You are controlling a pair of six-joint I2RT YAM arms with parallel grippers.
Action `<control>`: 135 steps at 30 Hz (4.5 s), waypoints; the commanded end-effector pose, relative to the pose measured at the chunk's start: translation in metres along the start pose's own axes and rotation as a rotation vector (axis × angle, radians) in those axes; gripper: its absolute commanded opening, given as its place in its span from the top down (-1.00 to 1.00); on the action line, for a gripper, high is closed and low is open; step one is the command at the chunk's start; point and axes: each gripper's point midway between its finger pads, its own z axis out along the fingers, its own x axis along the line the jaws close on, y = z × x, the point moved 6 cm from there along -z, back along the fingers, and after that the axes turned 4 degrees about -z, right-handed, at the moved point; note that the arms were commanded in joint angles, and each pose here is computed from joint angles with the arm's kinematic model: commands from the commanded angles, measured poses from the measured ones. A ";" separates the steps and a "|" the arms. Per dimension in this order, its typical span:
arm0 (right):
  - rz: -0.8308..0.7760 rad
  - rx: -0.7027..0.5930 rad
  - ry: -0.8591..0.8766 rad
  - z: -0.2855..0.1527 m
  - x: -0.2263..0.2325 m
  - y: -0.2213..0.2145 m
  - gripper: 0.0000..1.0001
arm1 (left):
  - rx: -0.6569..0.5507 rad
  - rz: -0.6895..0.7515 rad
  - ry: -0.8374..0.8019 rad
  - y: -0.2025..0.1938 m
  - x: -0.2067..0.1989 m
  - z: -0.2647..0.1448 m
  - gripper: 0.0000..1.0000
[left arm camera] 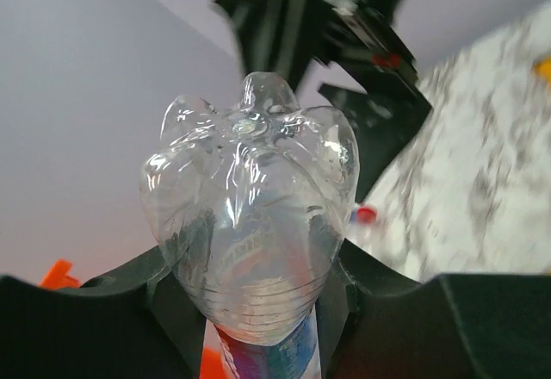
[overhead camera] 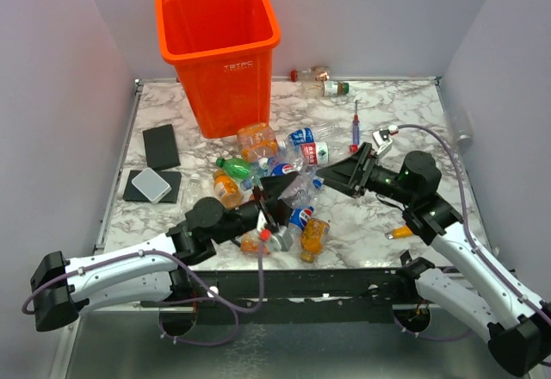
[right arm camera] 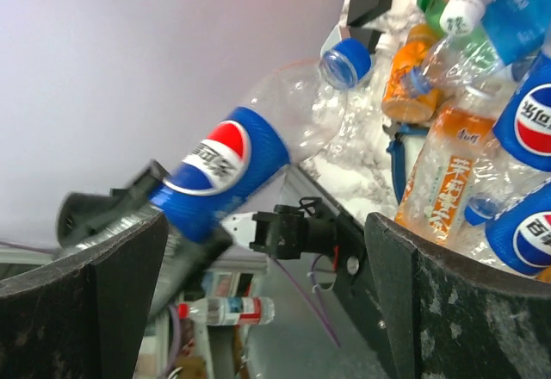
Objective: Put the plastic bottles in the bin
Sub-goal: Pick up the plastic bottle at the center of the board.
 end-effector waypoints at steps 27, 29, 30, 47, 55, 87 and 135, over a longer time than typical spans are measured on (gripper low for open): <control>0.070 0.531 0.153 0.064 -0.020 -0.018 -0.69 | 0.213 0.906 -0.471 0.007 -0.091 0.003 1.00; 0.060 0.554 0.159 0.065 -0.020 -0.024 -0.69 | 0.219 0.910 -0.475 0.006 -0.092 0.003 1.00; 0.052 0.563 0.161 0.066 -0.019 -0.027 -0.69 | 0.222 0.910 -0.476 0.005 -0.092 0.003 1.00; 0.013 0.640 0.167 0.073 -0.014 -0.057 -0.30 | 0.245 0.892 -0.459 -0.003 -0.096 0.001 1.00; -0.135 0.452 0.079 0.066 0.001 -0.037 0.08 | 0.212 0.735 -0.382 0.008 -0.089 0.004 -0.89; -0.861 -0.070 -0.035 -0.036 0.024 0.006 0.16 | -0.163 -1.292 0.109 0.031 0.066 0.044 -0.98; -0.800 0.008 -0.042 -0.014 0.010 0.001 -0.56 | 0.183 -1.337 -0.125 0.005 0.039 0.120 1.00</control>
